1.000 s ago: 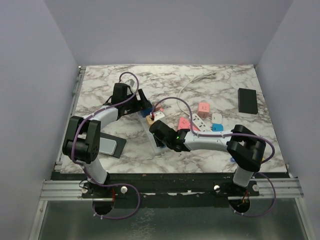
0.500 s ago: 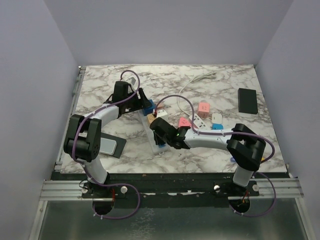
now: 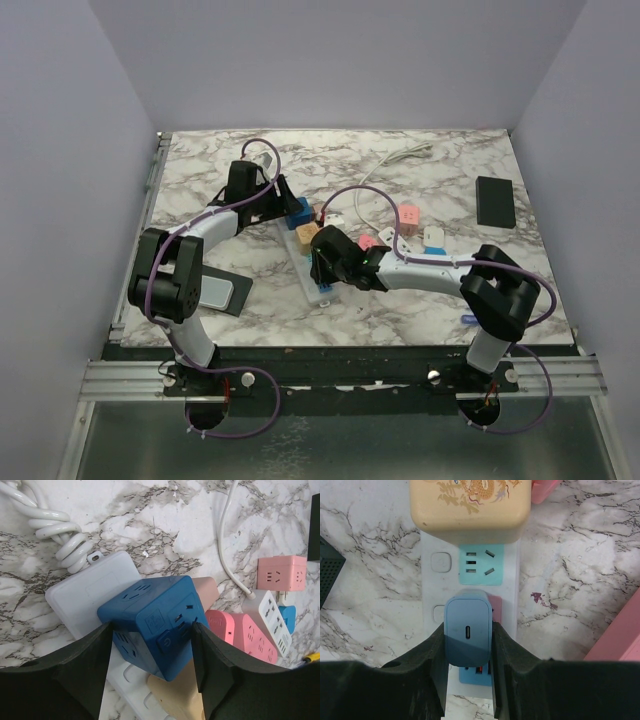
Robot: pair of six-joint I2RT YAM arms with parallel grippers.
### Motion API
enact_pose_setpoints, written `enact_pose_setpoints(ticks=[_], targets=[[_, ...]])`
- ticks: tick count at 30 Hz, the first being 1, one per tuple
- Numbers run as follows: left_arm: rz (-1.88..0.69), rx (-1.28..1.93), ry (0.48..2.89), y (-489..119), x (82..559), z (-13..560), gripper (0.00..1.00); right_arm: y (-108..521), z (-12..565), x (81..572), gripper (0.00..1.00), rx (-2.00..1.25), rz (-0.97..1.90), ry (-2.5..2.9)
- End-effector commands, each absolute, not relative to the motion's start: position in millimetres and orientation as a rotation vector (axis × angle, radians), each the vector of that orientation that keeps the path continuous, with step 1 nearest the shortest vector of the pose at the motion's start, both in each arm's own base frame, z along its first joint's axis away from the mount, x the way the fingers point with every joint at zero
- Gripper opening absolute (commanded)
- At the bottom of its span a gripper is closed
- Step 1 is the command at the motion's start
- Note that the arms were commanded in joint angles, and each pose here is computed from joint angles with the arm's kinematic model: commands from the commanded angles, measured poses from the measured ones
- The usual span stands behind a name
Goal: Pull the plug off the socket
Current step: Remove the plug from the socket.
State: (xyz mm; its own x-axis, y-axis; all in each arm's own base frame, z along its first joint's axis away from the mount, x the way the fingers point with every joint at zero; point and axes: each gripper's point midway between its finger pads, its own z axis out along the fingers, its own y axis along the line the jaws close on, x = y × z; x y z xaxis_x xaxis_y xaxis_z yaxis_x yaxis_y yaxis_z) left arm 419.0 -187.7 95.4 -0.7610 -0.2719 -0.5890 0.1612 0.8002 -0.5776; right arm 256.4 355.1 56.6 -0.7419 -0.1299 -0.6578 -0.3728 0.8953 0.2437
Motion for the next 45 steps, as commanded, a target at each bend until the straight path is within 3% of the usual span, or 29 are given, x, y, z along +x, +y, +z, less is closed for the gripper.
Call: enact_pose_setpoints(ticks=[1, 25, 45], targets=[[-0.714, -0.074, 2.471, -176, 395, 46, 0.56, 337, 33, 250, 0.0, -0.35, 0.405, 2.472], [-0.709, -0.066, 2.491, -178, 393, 38, 0.53, 338, 37, 255, 0.0, -0.483, 0.017, 2.354], [-0.706, -0.052, 2.501, -182, 391, 35, 0.5, 349, 44, 265, 0.0, -0.298, 0.475, 2.485]])
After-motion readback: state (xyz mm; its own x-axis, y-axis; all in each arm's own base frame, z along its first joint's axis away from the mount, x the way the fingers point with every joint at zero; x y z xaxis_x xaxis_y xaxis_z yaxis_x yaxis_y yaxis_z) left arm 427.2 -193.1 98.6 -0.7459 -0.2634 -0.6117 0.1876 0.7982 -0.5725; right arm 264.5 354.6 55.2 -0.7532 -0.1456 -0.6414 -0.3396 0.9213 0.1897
